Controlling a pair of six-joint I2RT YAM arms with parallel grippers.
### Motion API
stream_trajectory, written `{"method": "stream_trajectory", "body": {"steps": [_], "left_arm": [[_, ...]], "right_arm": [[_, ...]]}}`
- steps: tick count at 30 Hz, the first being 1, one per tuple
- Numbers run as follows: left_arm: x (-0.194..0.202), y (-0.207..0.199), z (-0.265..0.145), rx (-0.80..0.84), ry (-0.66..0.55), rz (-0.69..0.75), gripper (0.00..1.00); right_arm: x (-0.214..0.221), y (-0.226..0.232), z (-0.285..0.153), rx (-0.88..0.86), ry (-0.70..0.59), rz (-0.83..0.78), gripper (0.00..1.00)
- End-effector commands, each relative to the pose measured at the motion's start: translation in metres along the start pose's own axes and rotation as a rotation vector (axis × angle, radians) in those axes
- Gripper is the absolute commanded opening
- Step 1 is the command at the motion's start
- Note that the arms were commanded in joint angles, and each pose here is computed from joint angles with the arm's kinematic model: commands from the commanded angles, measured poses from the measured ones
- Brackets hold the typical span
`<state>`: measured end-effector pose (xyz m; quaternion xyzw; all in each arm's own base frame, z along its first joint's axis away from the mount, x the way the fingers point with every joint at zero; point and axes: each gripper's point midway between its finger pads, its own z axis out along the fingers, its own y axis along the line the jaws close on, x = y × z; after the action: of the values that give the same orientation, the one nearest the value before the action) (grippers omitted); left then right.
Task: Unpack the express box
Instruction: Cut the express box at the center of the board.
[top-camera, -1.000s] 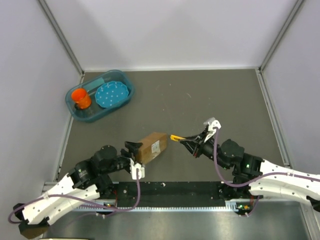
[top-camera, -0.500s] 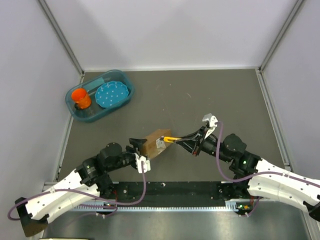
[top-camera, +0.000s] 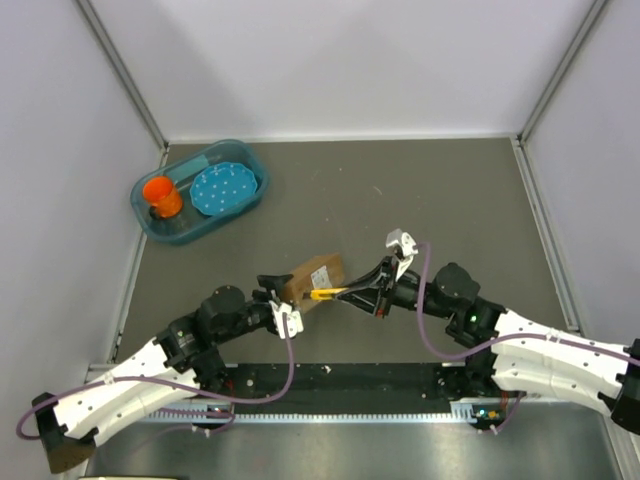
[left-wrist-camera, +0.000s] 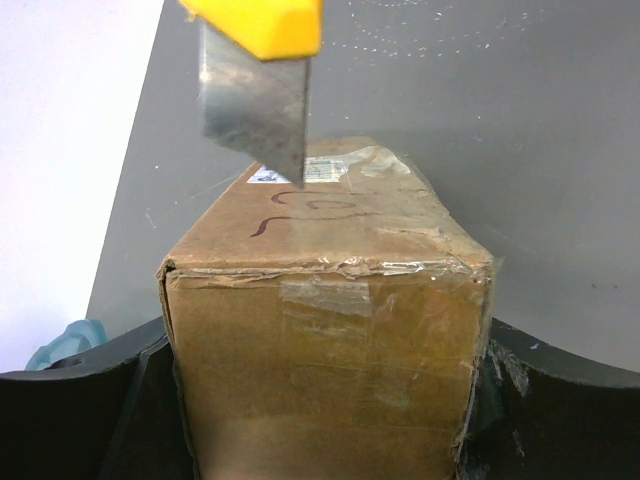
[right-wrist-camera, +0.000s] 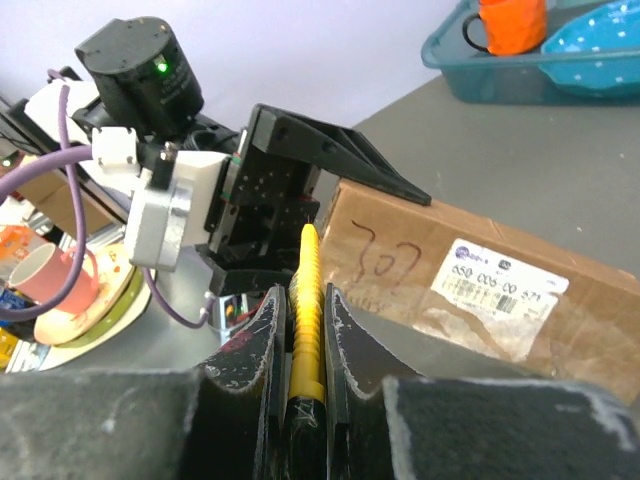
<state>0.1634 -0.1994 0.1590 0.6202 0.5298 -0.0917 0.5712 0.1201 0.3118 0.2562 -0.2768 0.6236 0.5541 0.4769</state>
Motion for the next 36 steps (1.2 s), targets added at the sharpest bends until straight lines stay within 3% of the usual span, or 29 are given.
{"method": "stream_trajectory", "body": {"steps": [1, 36], "left_arm": [[-0.013, 0.014, 0.001, -0.068, -0.053, -0.019, 0.30], [-0.018, 0.014, -0.003, -0.057, -0.069, -0.030, 0.28]], "right_arm": [[-0.043, 0.022, 0.009, -0.092, -0.115, -0.028, 0.00], [-0.024, -0.001, 0.030, -0.045, -0.066, -0.039, 0.00]]}}
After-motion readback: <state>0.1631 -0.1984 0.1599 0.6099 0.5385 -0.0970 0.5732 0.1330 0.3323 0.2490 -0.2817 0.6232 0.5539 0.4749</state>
